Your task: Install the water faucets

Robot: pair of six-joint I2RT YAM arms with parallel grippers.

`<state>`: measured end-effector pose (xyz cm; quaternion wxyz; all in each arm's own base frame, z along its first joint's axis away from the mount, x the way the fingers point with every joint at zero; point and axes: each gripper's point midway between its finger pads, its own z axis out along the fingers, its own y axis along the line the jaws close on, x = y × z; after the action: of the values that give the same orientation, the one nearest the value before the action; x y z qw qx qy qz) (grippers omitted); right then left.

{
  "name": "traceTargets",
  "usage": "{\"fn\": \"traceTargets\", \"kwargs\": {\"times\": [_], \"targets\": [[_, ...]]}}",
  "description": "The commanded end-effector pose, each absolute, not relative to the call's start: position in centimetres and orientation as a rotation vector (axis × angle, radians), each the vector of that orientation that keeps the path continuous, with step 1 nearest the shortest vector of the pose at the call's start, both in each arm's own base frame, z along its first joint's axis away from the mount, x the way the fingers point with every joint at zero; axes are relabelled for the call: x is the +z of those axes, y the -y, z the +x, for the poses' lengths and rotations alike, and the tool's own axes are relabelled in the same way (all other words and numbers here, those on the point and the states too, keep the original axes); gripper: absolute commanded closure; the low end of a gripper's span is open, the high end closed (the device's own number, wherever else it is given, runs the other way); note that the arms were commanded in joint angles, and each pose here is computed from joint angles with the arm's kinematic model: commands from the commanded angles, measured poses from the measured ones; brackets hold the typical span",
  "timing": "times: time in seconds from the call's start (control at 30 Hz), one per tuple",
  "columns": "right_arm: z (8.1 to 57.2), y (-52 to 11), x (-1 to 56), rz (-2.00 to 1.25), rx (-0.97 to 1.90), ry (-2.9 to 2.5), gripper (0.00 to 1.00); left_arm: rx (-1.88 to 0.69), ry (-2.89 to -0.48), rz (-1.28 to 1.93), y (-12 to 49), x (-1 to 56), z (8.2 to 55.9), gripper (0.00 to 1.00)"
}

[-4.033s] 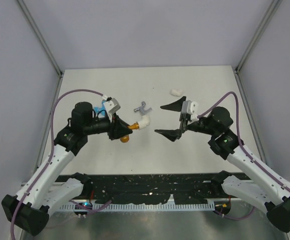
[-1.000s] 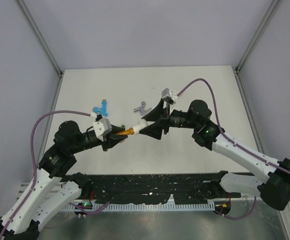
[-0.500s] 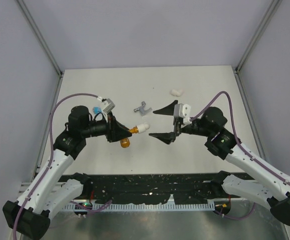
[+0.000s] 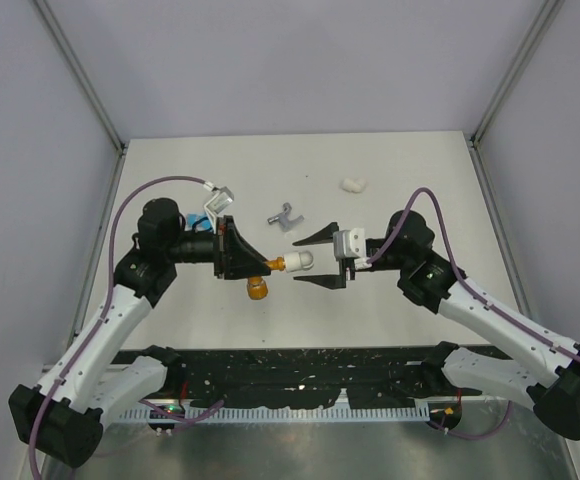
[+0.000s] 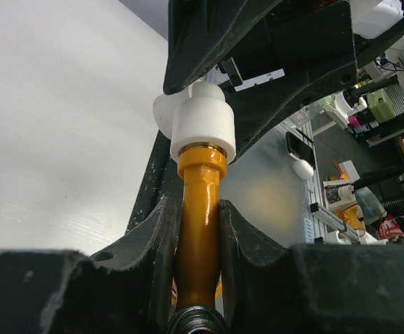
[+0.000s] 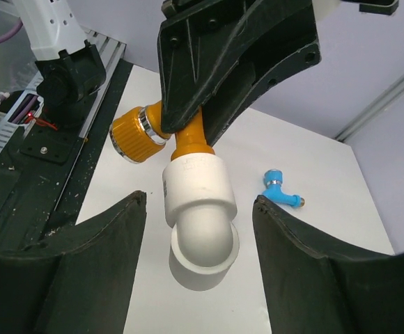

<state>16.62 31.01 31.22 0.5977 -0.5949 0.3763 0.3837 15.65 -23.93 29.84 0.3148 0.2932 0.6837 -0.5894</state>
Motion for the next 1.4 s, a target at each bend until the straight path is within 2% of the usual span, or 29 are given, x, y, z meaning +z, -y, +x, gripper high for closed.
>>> {"fn": "traceTargets", "kwargs": {"times": [0.0, 0.2, 0.43, 0.5, 0.63, 0.67, 0.73, 0.93, 1.17, 1.37], "targets": [[15.6, -31.7, 33.5, -1.407, 0.907, -0.741, 0.35, -1.591, -1.668, 0.863, 24.0, 33.6, 14.8, 1.00], [15.4, -32.2, 33.2, -1.427, 0.939, -0.739, 0.45, -1.628, -1.672, 0.884, 24.2, 33.9, 14.6, 1.00], [14.8, -32.3, 34.0, -1.417, 0.964, -0.711, 0.49, -1.661, -1.678, 0.905, 24.3, 34.0, 14.5, 1.00], [14.9, -32.3, 34.0, -1.415, 0.971, -0.715, 0.53, -1.666, -1.679, 0.906, 24.3, 34.2, 14.6, 1.00], [14.7, -32.4, 34.1, -1.403, 1.005, -0.731, 0.76, -1.659, -1.666, 0.916, 24.3, 34.6, 14.5, 1.00], [14.8, -32.5, 34.3, -1.382, 1.021, -0.751, 0.86, -1.644, -1.655, 0.924, 24.3, 34.6, 14.6, 1.00], [15.1, -32.6, 34.6, -1.348, 1.054, -0.797, 0.95, -1.593, -1.635, 0.932, 24.2, 34.7, 14.7, 1.00], [15.6, -33.2, 36.2, -1.176, 1.227, -0.947, 0.95, -1.278, -1.523, 0.967, 22.9, 35.0, 15.6, 1.00], [15.7, -33.8, 37.6, -0.969, 1.485, -1.140, 0.95, -0.739, -1.279, 1.025, 20.1, 36.0, 16.5, 1.00], [15.6, -34.9, 37.5, -0.842, 1.728, -1.255, 0.95, -0.460, -1.135, 1.104, 18.9, 35.8, 16.4, 1.00]]}}
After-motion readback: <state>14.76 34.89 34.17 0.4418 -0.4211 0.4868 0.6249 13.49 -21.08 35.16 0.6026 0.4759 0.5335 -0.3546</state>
